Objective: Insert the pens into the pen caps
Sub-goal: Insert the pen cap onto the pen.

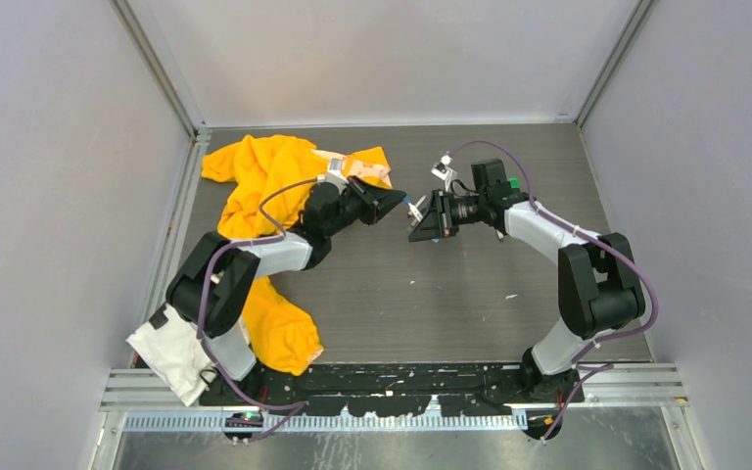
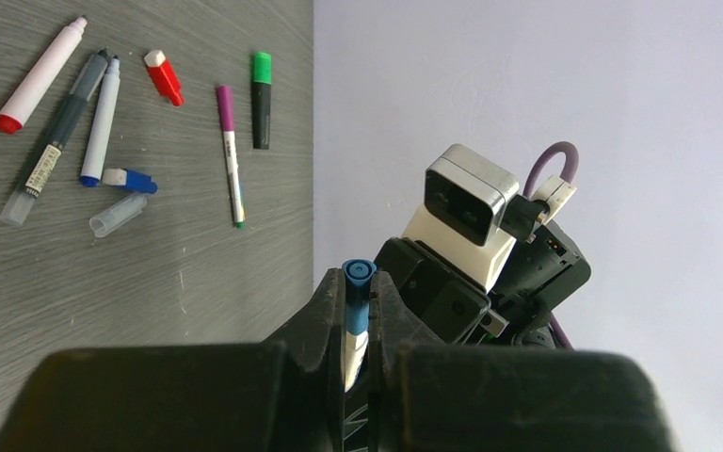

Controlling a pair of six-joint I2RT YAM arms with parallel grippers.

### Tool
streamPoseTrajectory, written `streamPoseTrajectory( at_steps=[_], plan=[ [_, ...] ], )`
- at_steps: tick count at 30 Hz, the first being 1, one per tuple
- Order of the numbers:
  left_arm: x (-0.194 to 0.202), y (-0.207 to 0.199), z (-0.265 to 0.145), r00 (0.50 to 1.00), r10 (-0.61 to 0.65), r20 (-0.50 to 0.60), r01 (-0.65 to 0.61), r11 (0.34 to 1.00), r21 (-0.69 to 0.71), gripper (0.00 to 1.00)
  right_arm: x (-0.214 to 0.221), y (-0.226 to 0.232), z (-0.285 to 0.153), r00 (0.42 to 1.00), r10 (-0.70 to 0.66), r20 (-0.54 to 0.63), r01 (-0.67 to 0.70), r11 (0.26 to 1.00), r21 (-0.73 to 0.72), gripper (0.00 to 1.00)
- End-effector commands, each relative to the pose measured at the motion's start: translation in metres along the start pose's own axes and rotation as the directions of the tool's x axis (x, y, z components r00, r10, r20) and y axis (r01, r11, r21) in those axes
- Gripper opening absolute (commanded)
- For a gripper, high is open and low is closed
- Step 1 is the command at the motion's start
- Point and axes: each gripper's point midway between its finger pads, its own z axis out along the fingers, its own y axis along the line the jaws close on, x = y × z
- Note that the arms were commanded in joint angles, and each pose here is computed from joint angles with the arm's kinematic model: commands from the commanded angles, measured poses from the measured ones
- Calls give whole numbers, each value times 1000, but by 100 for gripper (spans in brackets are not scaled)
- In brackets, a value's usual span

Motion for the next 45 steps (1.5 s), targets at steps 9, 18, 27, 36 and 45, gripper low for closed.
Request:
streamPoseTrajectory(
  at_steps=[9,18,27,36,45],
  plan=[
    [23,-19,2,993,37,-112,-29,997,68,1,-18,-2,0,998,-47,42,46,999,16,1],
    [53,-29,-2,972,83,-219,-68,995,73,1,-34,0,-1,994,-74,78,71,997,34,1],
    [49,-118,-1,938,273,-212,-221,945,240,1,-76,48,-30,867,-499,6,499,867,5,1],
    [52,-204,-39,806,582,-109,-492,761,423,1,-159,135,-57,671,-672,314,694,718,54,1],
    [58,-244,-77,687,726,-35,-619,610,495,4,-157,224,-82,493,-667,559,836,541,-92,1]
  ],
)
